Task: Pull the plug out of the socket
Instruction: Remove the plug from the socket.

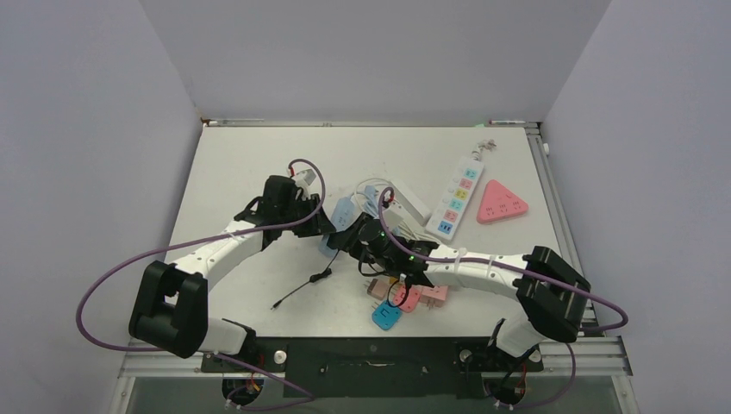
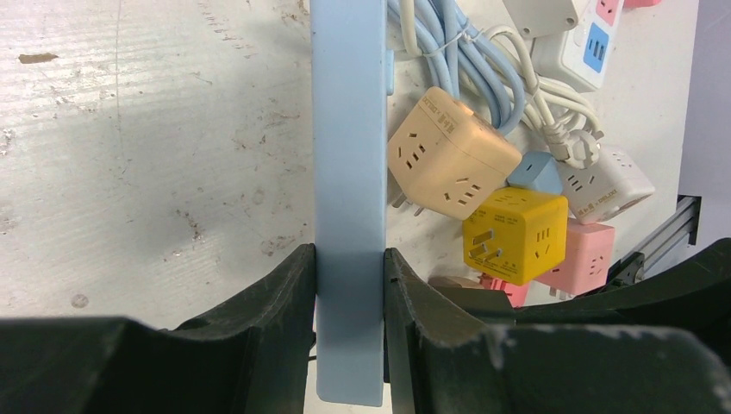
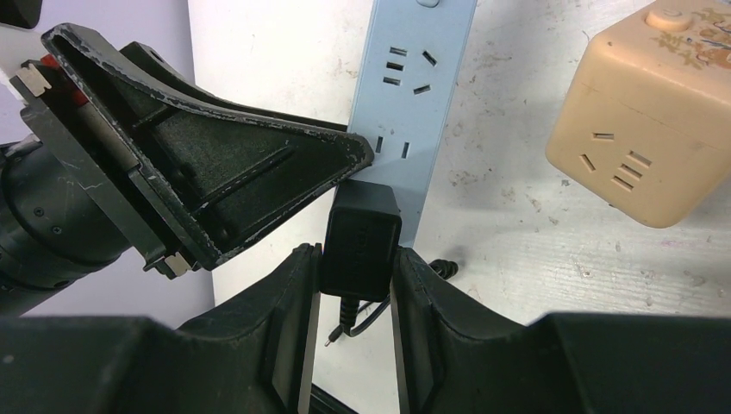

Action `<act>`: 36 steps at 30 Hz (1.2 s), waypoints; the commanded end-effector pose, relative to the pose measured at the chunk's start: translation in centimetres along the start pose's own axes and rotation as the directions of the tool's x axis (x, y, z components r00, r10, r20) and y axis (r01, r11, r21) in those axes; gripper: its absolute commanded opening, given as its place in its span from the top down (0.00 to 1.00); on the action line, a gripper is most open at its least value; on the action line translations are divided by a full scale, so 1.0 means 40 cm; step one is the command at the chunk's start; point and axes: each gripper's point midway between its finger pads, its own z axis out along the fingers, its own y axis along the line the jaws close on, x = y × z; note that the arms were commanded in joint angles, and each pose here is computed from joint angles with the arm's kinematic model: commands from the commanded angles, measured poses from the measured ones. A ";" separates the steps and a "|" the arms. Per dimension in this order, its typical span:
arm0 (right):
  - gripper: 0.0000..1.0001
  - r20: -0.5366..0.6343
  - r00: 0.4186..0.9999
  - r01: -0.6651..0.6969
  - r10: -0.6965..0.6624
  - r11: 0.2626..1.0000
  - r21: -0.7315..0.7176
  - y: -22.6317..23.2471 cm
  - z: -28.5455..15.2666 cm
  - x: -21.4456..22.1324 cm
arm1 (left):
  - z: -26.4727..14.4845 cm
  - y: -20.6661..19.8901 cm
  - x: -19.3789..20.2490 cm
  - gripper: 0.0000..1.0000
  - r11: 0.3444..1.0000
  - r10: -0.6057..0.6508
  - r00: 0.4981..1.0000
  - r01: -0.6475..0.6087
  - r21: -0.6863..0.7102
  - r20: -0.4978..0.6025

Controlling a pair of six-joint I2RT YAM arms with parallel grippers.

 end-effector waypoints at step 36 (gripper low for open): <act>0.95 0.022 0.998 -0.060 0.059 0.998 0.016 -0.103 -0.044 0.018 | -0.017 -0.015 -0.047 1.00 0.999 -0.001 0.999 -0.001 0.040 0.034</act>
